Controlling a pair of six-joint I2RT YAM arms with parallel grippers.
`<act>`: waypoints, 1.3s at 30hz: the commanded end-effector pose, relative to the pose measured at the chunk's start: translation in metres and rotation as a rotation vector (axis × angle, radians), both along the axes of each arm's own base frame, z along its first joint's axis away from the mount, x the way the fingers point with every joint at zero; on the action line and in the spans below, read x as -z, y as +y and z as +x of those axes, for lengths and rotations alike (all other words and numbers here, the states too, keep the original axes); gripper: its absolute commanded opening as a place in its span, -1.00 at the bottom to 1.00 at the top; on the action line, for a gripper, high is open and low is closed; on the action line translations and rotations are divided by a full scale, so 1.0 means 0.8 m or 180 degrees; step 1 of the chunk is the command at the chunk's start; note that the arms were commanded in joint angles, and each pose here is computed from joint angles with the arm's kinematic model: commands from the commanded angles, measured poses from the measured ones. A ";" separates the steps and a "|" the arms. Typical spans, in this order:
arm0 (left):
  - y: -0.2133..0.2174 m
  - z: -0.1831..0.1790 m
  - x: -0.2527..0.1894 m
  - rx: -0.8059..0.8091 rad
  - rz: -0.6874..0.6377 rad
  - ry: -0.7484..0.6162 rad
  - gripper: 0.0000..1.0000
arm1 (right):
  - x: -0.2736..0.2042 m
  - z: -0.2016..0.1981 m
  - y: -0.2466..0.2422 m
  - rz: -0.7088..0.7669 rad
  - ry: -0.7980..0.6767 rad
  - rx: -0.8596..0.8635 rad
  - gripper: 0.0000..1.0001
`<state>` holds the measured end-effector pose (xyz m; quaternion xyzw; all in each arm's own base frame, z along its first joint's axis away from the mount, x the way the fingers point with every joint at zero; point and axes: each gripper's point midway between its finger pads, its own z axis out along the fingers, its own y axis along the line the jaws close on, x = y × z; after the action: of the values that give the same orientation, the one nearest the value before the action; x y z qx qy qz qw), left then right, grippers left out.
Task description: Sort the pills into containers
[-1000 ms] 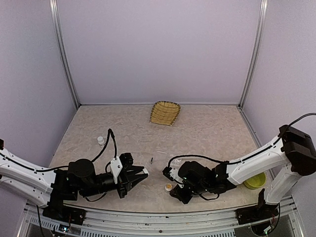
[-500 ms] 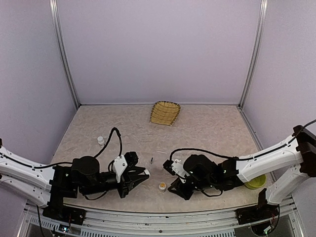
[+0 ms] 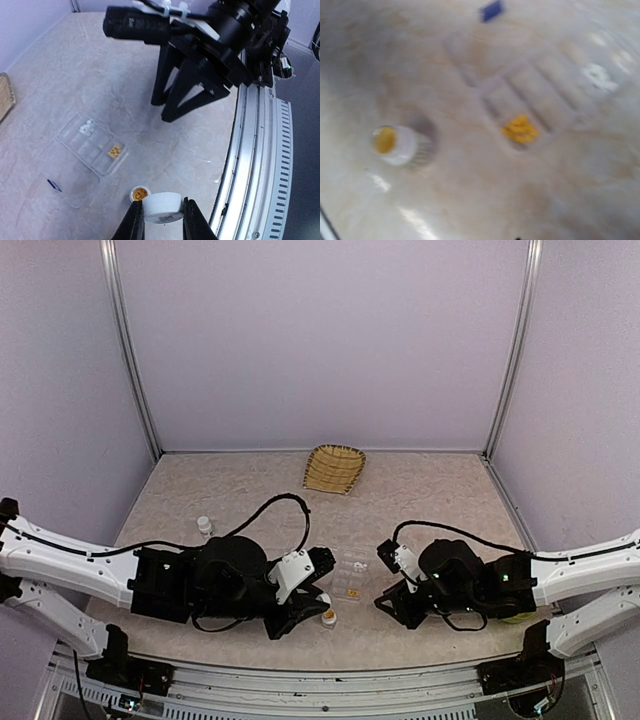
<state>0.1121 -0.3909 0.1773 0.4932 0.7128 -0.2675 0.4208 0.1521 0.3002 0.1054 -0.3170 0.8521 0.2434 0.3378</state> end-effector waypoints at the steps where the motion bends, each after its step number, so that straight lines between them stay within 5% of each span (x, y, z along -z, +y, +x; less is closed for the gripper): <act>1: -0.007 -0.009 0.032 0.0216 0.0343 0.0508 -0.78 | 0.002 0.011 -0.028 0.0017 0.0048 0.0291 -0.39; 14: -0.016 0.009 0.082 0.0396 0.0717 0.1180 -0.76 | 0.005 0.014 -0.037 0.0046 0.0057 0.0347 -0.37; 39: -0.015 0.050 0.111 0.0050 0.1351 0.1026 -0.76 | 0.017 0.011 -0.027 0.0041 0.0109 0.0219 -0.35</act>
<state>0.1485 -0.4055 0.0911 0.5162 0.8048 -0.2230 0.1898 0.1589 0.2769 0.0938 -0.2804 0.8690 0.2386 0.3307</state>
